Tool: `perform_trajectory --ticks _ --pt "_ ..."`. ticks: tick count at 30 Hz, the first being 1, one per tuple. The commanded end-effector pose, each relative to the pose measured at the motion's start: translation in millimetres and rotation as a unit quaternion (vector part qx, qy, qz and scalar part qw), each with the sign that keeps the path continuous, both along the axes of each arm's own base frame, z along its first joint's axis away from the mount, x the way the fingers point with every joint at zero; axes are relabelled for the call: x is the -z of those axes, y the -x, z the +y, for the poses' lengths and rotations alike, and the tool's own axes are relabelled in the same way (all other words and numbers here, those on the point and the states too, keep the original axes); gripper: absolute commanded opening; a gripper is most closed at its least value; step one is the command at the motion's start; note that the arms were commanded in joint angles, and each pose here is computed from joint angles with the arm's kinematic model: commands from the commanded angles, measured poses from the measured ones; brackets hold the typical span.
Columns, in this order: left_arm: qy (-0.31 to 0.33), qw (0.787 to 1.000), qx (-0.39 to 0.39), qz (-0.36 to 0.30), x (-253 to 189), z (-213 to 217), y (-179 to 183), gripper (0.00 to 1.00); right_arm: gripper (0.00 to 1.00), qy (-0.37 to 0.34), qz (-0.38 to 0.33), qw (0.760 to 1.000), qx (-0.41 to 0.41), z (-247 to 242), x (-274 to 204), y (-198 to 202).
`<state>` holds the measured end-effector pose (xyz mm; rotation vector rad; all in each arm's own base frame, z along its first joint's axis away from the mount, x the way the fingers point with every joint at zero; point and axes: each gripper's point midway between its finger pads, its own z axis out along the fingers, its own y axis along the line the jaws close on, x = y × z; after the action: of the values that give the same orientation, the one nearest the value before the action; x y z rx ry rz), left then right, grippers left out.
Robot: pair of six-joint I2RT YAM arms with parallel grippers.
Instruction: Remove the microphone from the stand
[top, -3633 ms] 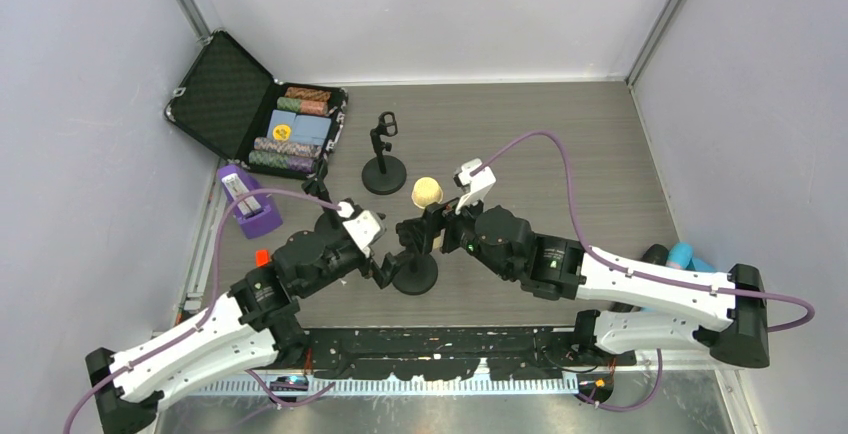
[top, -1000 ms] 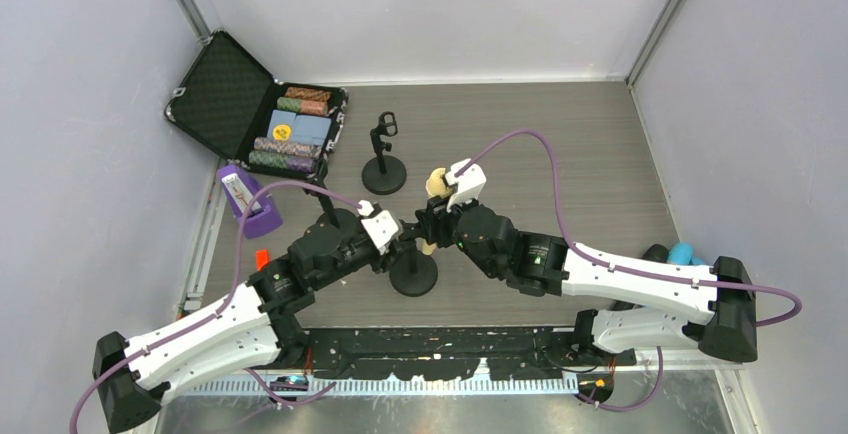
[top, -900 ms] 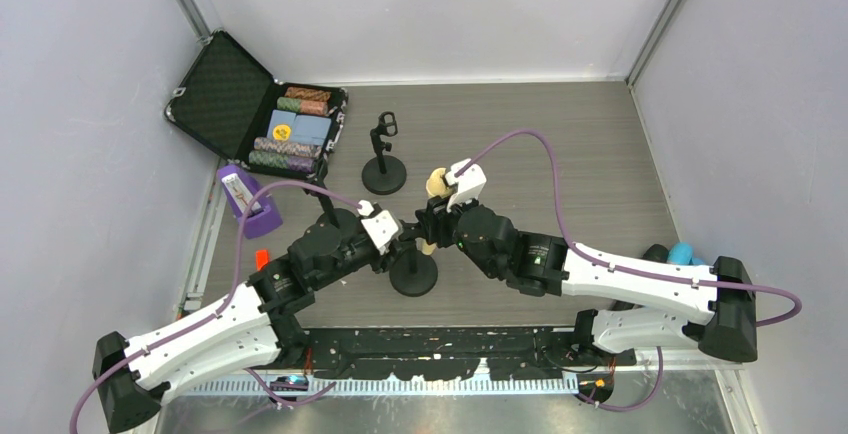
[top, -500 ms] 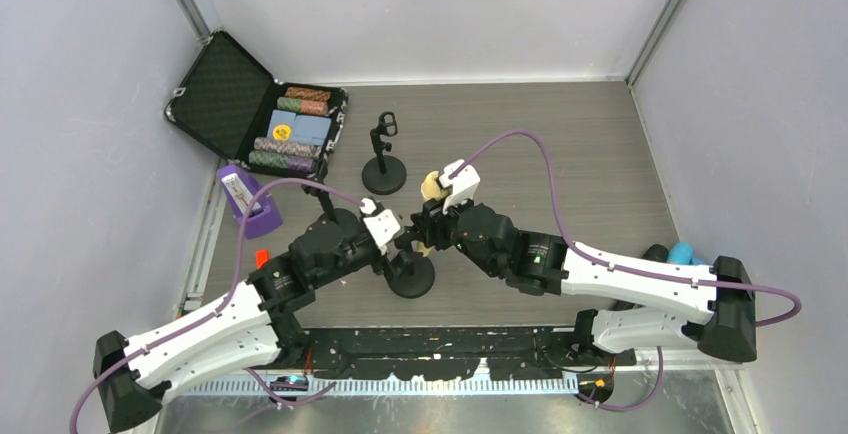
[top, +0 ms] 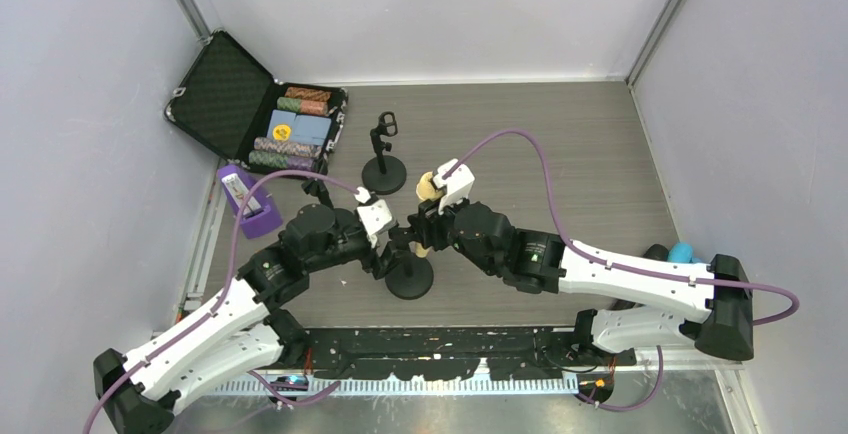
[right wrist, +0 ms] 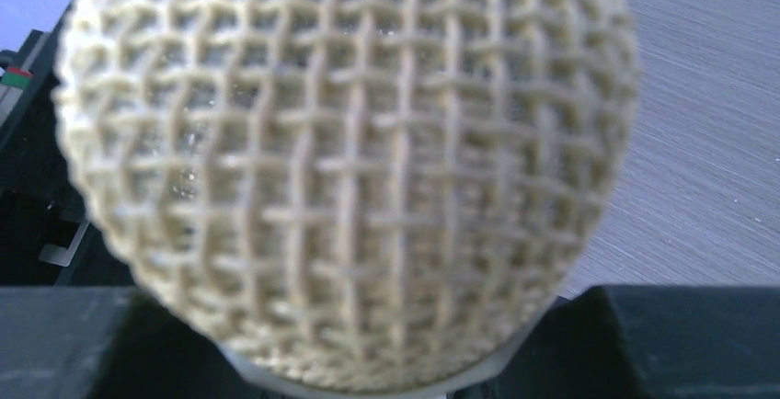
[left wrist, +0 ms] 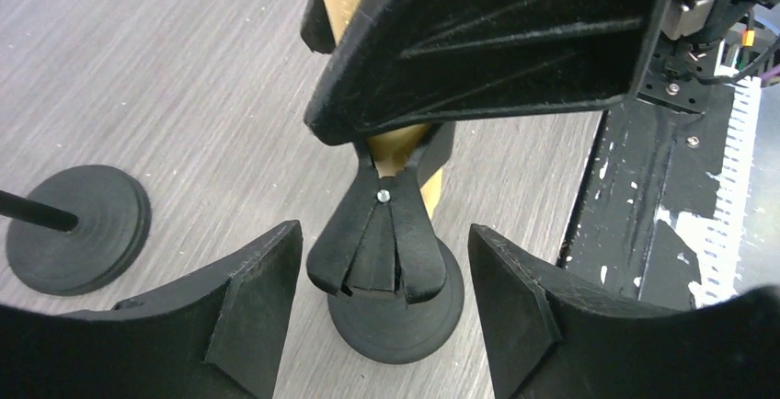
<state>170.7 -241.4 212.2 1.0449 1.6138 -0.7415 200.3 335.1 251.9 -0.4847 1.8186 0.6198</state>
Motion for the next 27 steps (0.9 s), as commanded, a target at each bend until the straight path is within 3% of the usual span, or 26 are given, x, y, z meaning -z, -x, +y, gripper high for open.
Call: perform_trajectory --ticks 1,13,18,19,22,27 --pt "0.012 1.0 0.011 0.01 -13 1 9 0.68 0.38 -0.026 -0.009 1.0 -0.008 8 -25 1" --pt "0.01 1.0 -0.009 -0.002 -14 7 4 0.38 0.38 -0.031 -0.009 0.999 -0.002 6 -25 0" --pt "0.006 1.0 0.001 0.003 -12 5 6 0.33 0.38 -0.032 -0.009 0.999 -0.001 5 -24 1" --pt "0.007 1.0 0.002 0.004 -12 4 6 0.33 0.38 -0.033 -0.009 0.999 -0.001 5 -24 0" --pt "0.011 1.0 0.003 0.004 -14 3 6 0.52 0.38 -0.032 -0.009 0.999 -0.001 5 -24 1" --pt "0.026 1.0 -0.006 -0.01 -23 4 3 0.61 0.38 -0.032 -0.009 0.999 0.001 4 -24 0"
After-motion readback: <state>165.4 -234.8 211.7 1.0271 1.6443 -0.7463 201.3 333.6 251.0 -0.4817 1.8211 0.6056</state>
